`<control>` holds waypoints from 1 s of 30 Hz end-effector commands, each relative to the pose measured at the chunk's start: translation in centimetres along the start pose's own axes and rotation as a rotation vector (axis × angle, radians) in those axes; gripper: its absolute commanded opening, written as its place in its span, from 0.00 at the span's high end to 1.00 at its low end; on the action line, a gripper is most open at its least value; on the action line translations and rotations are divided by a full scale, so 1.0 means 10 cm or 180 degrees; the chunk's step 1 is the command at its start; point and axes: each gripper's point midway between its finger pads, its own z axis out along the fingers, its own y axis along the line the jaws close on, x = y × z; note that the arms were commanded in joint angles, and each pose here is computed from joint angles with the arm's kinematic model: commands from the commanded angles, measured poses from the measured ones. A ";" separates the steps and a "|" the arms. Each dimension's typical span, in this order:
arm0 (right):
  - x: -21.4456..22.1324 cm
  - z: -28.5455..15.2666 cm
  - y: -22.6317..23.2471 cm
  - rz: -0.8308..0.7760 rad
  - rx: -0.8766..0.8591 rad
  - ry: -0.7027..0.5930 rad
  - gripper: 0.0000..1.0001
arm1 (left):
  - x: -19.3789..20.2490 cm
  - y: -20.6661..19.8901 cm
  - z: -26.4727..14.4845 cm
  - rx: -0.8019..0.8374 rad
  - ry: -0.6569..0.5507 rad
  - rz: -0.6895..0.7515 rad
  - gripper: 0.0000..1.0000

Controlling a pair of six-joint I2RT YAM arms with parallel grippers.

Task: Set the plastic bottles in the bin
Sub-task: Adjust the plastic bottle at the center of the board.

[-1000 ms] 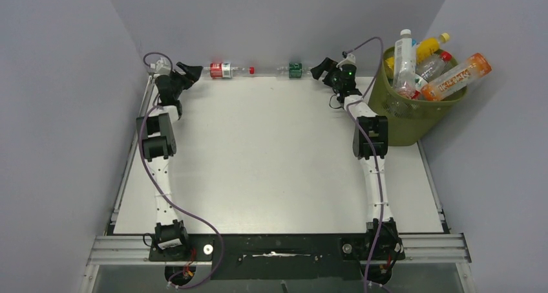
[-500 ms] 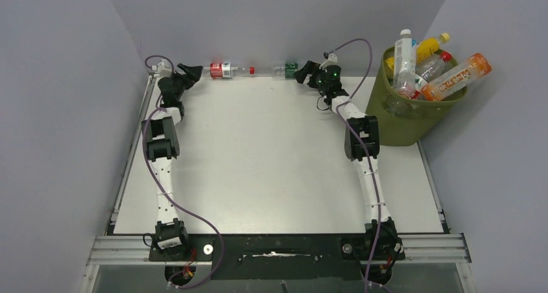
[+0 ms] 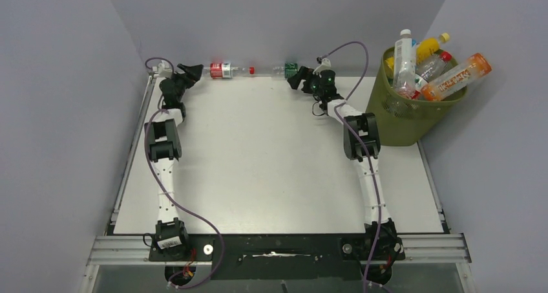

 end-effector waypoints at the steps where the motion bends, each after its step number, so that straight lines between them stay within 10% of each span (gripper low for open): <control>1: -0.13 -0.16 0.09 0.0018 0.0035 0.0054 0.02 | -0.04 -0.19 0.09 0.0265 -0.0109 0.0021 0.14; 30: -1.33 -0.56 -0.49 0.0131 0.0173 -0.0748 0.02 | 0.51 -0.75 0.25 0.0637 0.0101 -0.0095 0.14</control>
